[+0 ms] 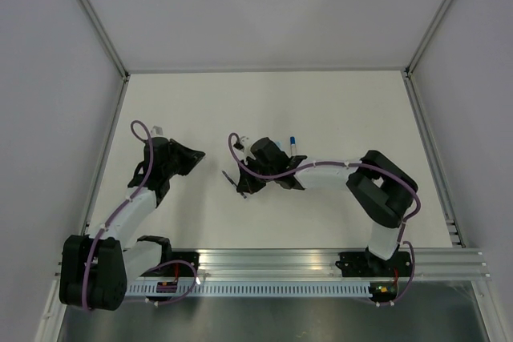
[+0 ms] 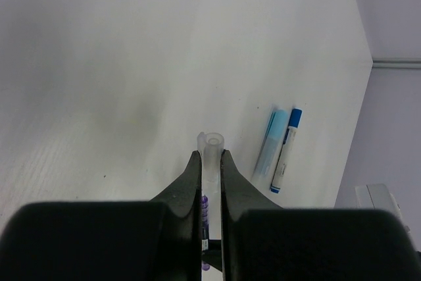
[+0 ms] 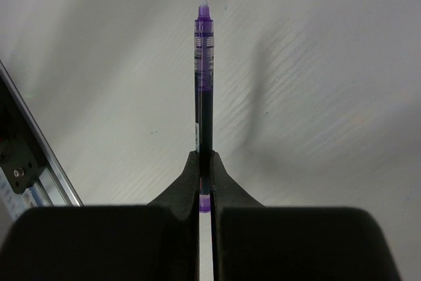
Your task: Insert the pens into the pen caps
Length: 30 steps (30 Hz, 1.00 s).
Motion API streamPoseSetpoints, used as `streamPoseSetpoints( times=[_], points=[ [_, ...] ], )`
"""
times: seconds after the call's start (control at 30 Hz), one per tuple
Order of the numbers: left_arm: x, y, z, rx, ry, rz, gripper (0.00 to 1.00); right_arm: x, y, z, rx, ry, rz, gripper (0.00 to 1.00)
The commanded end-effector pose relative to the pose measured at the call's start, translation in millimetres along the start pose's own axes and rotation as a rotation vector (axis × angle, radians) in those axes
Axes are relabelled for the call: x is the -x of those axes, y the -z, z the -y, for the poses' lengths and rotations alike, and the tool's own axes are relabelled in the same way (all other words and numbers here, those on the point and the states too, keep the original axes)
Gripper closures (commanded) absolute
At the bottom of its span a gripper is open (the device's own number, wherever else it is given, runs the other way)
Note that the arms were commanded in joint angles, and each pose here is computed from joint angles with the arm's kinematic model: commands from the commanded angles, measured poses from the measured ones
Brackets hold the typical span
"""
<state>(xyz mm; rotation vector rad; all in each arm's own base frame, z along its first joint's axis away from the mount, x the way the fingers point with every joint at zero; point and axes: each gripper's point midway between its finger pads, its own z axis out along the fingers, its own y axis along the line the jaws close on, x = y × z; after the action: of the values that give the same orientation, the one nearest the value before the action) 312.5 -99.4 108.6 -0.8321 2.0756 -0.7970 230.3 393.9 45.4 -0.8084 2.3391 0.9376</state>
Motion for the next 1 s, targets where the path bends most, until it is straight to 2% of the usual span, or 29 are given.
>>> streamPoseSetpoints(
  times=[0.0,0.5,0.97],
  points=[
    [-0.5,-2.1,12.6,-0.069,-0.043,-0.010,0.98,24.8,11.0,-18.4,0.054,0.016,0.099,1.00],
    [-20.2,-4.0,31.4,-0.162,-0.070,-0.091,0.98,33.4,24.3,-36.1,0.133,0.020,0.155,1.00],
    [-26.8,-2.9,37.9,-0.182,-0.092,-0.102,0.98,36.2,31.4,-38.8,0.139,0.022,0.179,1.00]
  ],
)
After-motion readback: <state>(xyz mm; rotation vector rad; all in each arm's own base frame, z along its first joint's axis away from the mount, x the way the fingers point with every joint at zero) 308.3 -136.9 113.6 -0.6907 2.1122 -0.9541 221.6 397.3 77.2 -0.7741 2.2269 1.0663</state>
